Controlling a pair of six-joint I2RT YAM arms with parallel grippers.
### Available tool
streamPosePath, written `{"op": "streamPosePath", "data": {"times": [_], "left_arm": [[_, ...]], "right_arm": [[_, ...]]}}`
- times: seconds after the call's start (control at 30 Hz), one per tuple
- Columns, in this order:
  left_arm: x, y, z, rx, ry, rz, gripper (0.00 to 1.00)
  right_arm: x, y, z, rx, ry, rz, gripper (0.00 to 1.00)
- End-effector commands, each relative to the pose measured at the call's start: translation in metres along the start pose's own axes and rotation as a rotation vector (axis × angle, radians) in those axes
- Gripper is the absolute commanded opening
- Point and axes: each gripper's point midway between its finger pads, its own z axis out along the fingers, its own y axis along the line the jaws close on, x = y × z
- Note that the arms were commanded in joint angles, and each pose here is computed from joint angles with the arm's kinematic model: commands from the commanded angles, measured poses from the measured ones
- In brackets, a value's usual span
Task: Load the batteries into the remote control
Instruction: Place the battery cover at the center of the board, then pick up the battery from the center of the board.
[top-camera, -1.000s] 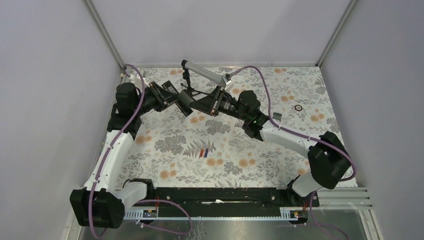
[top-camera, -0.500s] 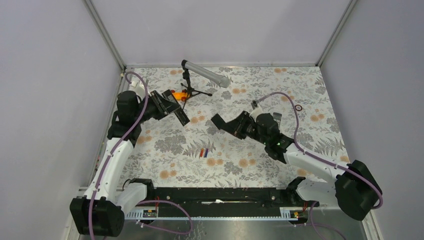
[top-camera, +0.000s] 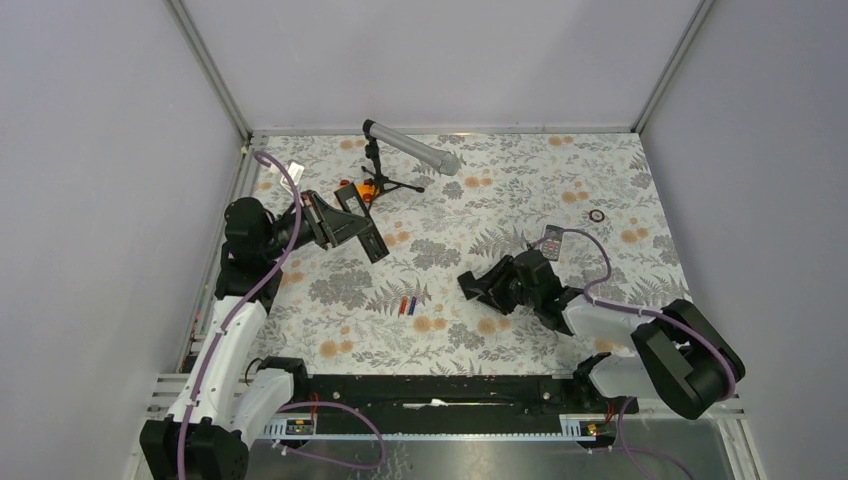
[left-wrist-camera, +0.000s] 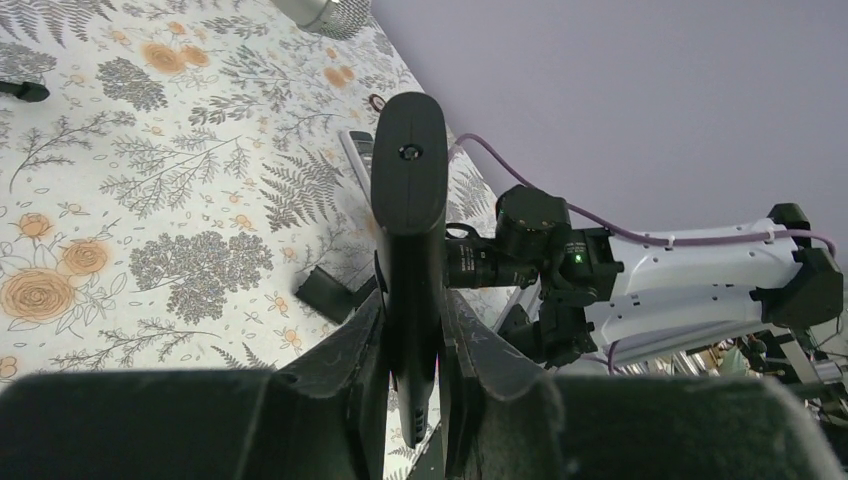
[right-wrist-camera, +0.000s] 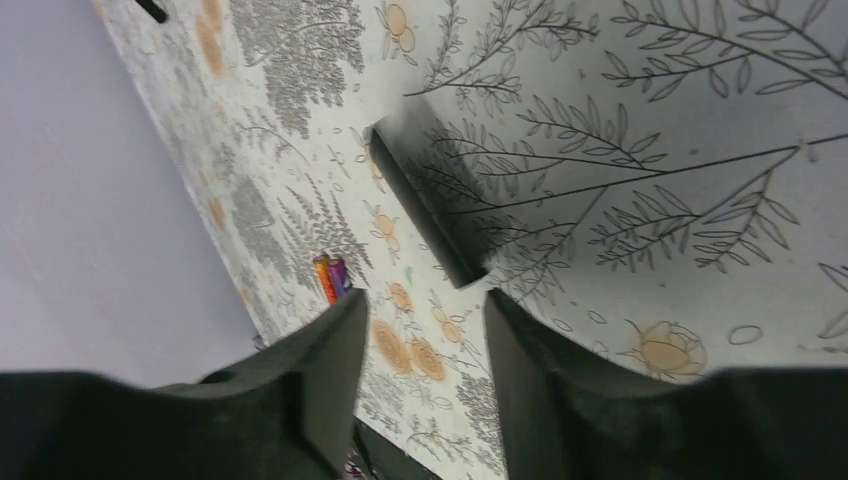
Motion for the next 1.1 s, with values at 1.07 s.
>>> {"op": "streamPosePath", "data": {"times": [1.07], "left_arm": [[-0.053,0.041,-0.046,-0.472,-0.301,0.173,0.0]], "right_arm": [[0.069,0.069,0.066,0.375,0.154,-0.683,0.55]]}}
